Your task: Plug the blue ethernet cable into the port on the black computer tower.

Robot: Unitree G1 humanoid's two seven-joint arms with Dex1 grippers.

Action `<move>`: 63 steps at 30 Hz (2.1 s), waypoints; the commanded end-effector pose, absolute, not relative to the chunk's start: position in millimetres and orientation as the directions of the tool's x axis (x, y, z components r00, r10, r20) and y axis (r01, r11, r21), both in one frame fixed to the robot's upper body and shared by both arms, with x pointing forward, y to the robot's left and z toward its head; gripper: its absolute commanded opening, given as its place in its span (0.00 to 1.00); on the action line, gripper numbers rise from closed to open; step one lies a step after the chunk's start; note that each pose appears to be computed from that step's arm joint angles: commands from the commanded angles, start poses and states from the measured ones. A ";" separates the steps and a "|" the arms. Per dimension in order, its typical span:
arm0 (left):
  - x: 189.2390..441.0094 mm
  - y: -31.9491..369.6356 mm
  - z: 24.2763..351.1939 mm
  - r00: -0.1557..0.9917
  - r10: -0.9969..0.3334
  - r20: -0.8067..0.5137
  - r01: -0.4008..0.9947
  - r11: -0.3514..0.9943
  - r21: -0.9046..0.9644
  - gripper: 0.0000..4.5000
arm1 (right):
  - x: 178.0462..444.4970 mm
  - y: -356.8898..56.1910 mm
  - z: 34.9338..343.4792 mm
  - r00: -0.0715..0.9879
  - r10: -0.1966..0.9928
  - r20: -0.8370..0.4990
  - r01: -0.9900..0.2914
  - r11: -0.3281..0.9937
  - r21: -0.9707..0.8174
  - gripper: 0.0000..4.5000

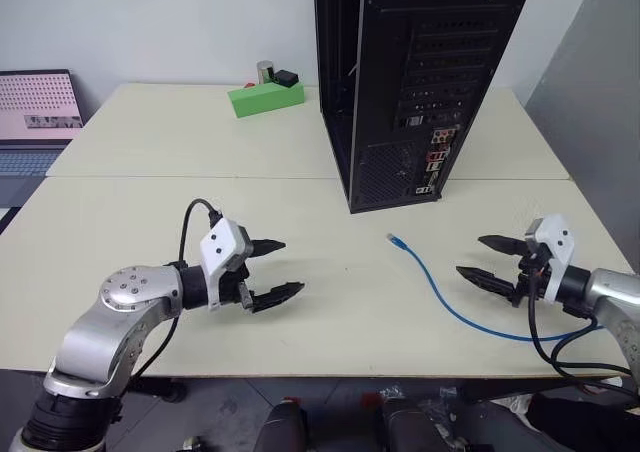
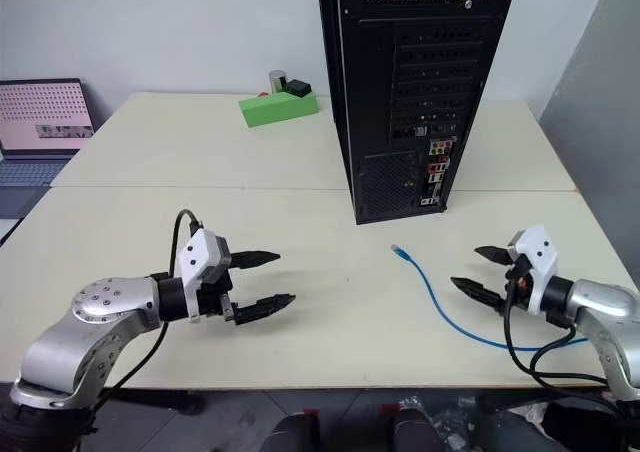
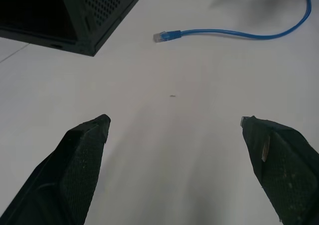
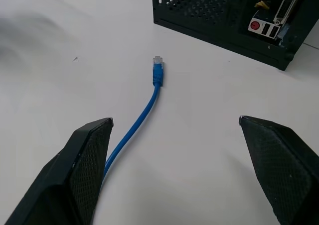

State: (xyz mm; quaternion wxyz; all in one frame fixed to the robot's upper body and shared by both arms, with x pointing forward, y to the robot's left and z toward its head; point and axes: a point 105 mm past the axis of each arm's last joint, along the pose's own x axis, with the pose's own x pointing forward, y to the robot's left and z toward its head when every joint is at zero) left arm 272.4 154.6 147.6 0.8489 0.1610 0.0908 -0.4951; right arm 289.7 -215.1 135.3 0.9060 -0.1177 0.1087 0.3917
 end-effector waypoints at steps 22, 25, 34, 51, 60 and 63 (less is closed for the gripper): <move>272.5 132.2 150.9 0.411 -0.864 -0.290 0.903 0.343 0.259 1.00 | 345.0 -164.5 128.1 0.723 0.637 -0.268 -0.690 0.679 -0.248 0.95; 269.5 128.9 150.7 0.368 -0.882 -0.294 0.919 0.297 0.257 1.00 | 356.7 -155.5 119.4 0.708 0.641 -0.295 -0.705 0.662 -0.253 0.95; 273.1 124.0 150.6 0.350 -0.893 -0.281 0.920 0.272 0.281 1.00 | 360.9 -139.5 94.3 0.643 0.666 -0.378 -0.762 0.608 -0.225 0.95; 278.1 119.2 140.4 0.322 -0.895 -0.309 0.931 0.239 0.278 1.00 | 361.4 -145.6 87.8 0.638 0.641 -0.426 -0.762 0.604 -0.234 0.17; 290.8 118.4 130.9 0.319 -0.887 -0.333 0.935 0.237 0.265 1.00 | 333.2 -101.6 123.3 0.445 0.812 -0.378 -0.891 0.359 -0.278 0.02; 294.2 115.4 130.0 0.298 -0.891 -0.341 0.941 0.214 0.264 1.00 | 317.5 -86.8 132.7 0.357 0.847 -0.393 -0.923 0.254 -0.290 0.02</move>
